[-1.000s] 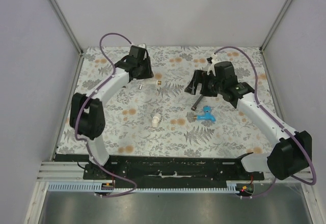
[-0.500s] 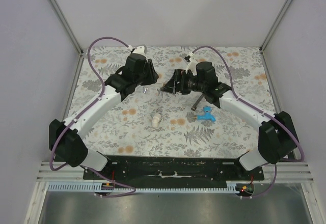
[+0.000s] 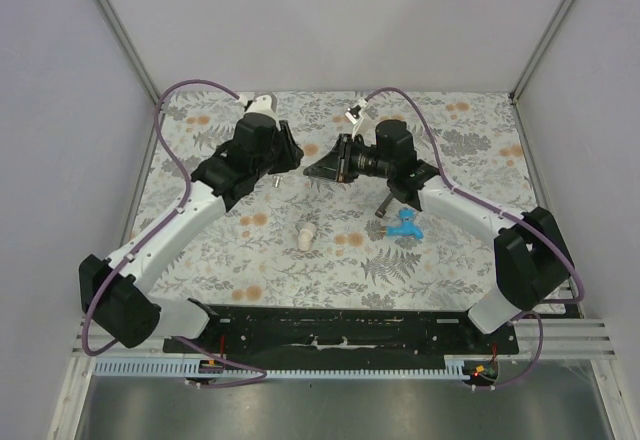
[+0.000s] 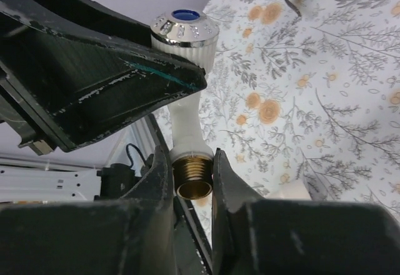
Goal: Install the water faucets
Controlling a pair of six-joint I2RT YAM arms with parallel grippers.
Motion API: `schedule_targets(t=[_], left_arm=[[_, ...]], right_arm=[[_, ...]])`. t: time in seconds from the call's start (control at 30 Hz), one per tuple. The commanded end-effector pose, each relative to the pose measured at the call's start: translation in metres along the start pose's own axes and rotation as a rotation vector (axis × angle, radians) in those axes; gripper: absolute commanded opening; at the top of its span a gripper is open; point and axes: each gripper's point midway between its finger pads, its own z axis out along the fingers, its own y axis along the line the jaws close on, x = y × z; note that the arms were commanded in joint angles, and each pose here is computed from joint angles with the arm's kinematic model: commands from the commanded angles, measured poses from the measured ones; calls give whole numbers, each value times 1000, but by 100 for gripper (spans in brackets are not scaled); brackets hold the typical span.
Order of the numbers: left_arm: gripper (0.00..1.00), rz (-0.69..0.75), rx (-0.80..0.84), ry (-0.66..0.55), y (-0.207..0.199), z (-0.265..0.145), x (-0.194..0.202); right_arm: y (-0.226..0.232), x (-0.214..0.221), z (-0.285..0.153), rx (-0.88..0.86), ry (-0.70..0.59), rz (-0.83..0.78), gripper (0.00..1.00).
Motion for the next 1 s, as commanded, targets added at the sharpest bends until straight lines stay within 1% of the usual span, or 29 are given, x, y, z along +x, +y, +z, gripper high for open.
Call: schedule_targets(t=[0.0,0.03,0.1,0.13,0.2,0.23,0.27,0.37,0.47,0.57,0.63,0.67,0.73,0.83,0.87,0.9,0.97], left_arm=[[4,-16,45,-107,-10,-23,-28],[9,0,49,-111,-9,-26,-30],[25,34,64,-125,-11,-36,-37],[39,52,77,-131,-10,-43,-41],[60,83,107,-137,-7,-55,-51],[65,95,124,-137,-4,-62,-56],[69,104,175,-132,-6,-72,-60],[75,122,291,-139,-2,-100,-76],[77,135,394,-161,4,-124,-90],[77,221,502,-146,-4,-135,-84],[77,281,623,-134,-17,-144,-76],[78,300,693,-125,-25,-149,-71],[78,318,777,-132,-34,-155,-69],[80,397,873,-188,-42,-160,-66],[80,437,894,-235,-44,-163,-67],[80,450,899,-257,-42,-159,-63],[82,488,920,-339,-45,-163,-66]], right_arm=[[23,-18,4,-97,-33,-53,0],[23,-17,3,-97,-35,-73,0],[20,-16,0,-83,-26,-112,0],[19,-15,-2,-68,-7,-124,0],[21,-16,-10,-48,22,-182,0],[23,-17,-15,-43,32,-220,0],[25,-19,-21,-50,36,-257,0],[40,-31,-37,-114,6,-336,0],[54,-42,-50,-180,-10,-411,0],[76,-53,-61,-265,-7,-468,0],[85,-56,-64,-302,9,-478,0],[89,-56,-65,-319,17,-482,0],[96,-60,-67,-347,16,-496,0],[109,-65,-72,-392,7,-534,0],[114,-67,-73,-407,7,-547,0],[117,-69,-74,-413,1,-555,0],[123,-74,-75,-430,-15,-569,0]])
